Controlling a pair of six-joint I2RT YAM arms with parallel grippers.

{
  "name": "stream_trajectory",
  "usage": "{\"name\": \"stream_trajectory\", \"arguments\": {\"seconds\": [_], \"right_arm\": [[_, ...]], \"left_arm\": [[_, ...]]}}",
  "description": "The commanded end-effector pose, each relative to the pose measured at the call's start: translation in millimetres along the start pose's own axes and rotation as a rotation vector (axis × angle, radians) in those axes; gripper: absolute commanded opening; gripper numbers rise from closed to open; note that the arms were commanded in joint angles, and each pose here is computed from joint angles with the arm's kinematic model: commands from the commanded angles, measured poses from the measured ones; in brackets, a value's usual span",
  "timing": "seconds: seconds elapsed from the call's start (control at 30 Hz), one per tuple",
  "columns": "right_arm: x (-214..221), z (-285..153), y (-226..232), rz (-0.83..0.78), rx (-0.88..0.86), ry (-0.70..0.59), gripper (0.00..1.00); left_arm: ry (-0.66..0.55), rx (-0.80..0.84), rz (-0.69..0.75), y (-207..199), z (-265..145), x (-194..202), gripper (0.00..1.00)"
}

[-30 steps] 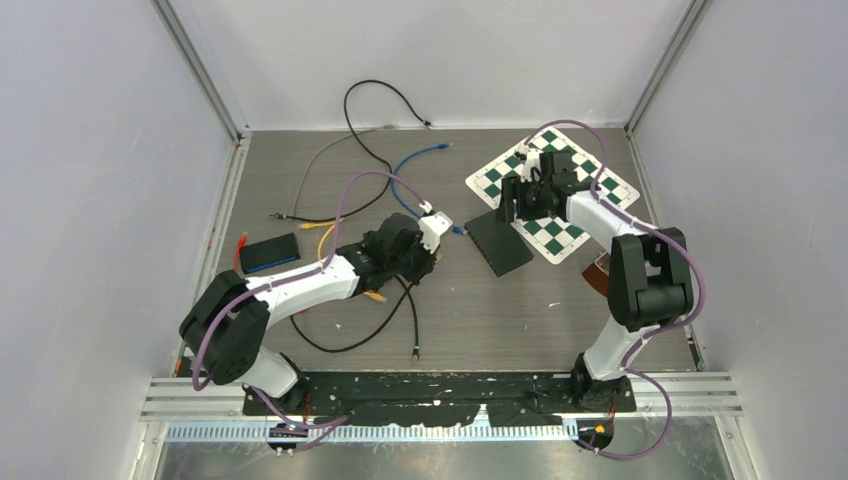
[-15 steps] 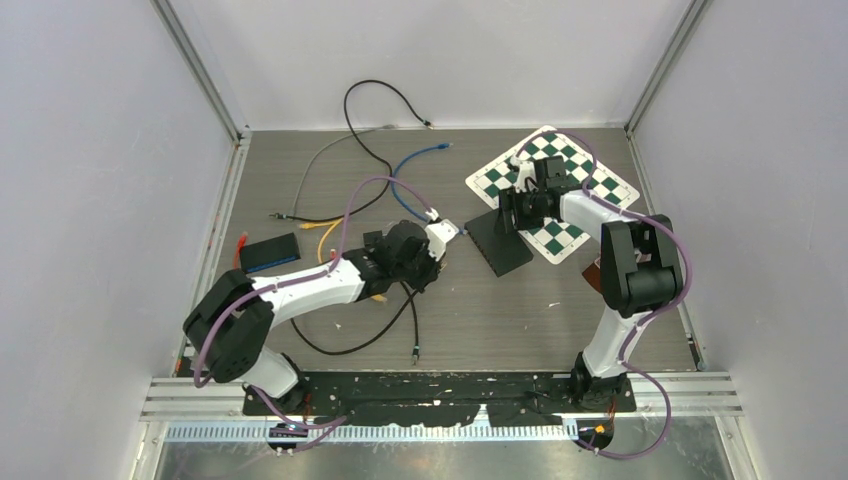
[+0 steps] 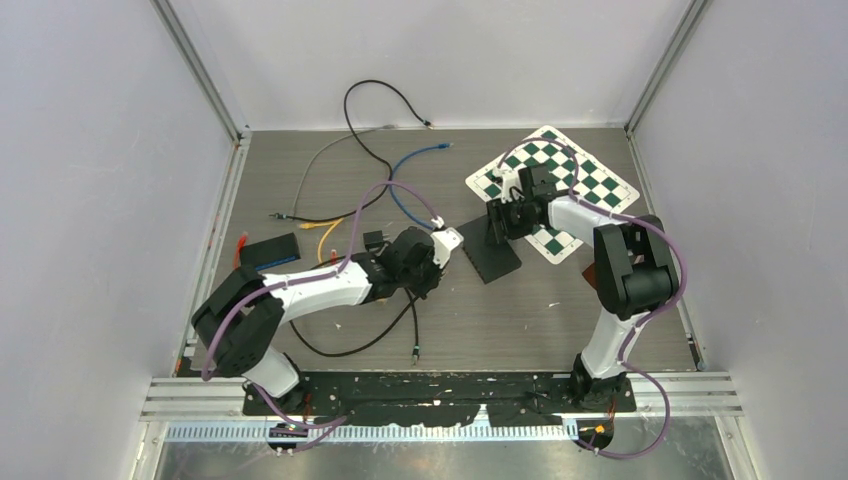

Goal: Insert the plug into the switch port
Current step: Insert the connector into the switch port.

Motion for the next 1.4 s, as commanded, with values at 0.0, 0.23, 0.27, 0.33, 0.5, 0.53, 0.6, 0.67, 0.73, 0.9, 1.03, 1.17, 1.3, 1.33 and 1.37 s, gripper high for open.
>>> {"name": "stream_trajectory", "arguments": {"seconds": [0.0, 0.23, 0.27, 0.33, 0.5, 0.53, 0.6, 0.67, 0.73, 0.9, 1.03, 1.17, 1.3, 1.33, 1.37], "right_arm": [[16, -1, 15, -0.054, -0.008, 0.045, 0.53], [30, 0, 42, -0.124, -0.079, 0.046, 0.51], [32, 0, 44, -0.121, -0.092, 0.049, 0.50], [35, -1, 48, -0.108, -0.126, 0.046, 0.49], [41, -1, 51, 0.015, -0.123, 0.051, 0.52], [41, -2, 52, 0.036, -0.121, 0.046, 0.53], [40, -7, 53, 0.053, -0.119, 0.026, 0.56], [38, -12, 53, 0.067, -0.115, 0.005, 0.56], [36, -16, 50, 0.082, -0.110, -0.011, 0.56], [38, -17, 41, 0.125, -0.124, -0.015, 0.56], [46, -15, 41, 0.144, -0.149, -0.003, 0.53], [51, -16, 39, 0.148, -0.160, -0.003, 0.51], [54, -14, 36, 0.161, -0.187, 0.007, 0.48], [54, -14, 37, 0.162, -0.200, 0.010, 0.48], [55, -13, 37, 0.165, -0.203, 0.015, 0.47]], "left_arm": [[-0.004, -0.006, -0.001, -5, 1, -5, 0.00], [0.040, -0.038, 0.034, -13, 11, 2, 0.00], [0.042, -0.041, 0.034, -13, 12, 2, 0.00], [0.048, -0.054, 0.038, -14, 13, 3, 0.00], [0.068, -0.062, 0.034, -18, 13, 5, 0.00], [0.072, -0.054, 0.034, -21, 14, 6, 0.00], [0.073, -0.039, 0.036, -24, 15, 8, 0.00], [0.075, -0.032, 0.042, -27, 16, 9, 0.00], [0.081, -0.028, 0.045, -28, 18, 9, 0.00], [0.083, 0.012, 0.049, -36, 23, 3, 0.00], [0.098, 0.019, 0.052, -40, 27, 2, 0.00], [0.107, 0.022, 0.059, -41, 32, 2, 0.00], [0.105, 0.033, 0.059, -42, 35, -1, 0.00], [0.101, 0.031, 0.062, -42, 35, -2, 0.00], [0.102, 0.031, 0.065, -42, 35, -3, 0.00]]}}
Point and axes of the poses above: each gripper's point midway between its finger pads, its own z axis out along the fingers, its own y axis along the line the jaws close on, x = y × z, the point moved 5 cm from there along -z, back along the fingers, and after that the axes turned 13 degrees about z, right-handed, at the moved point
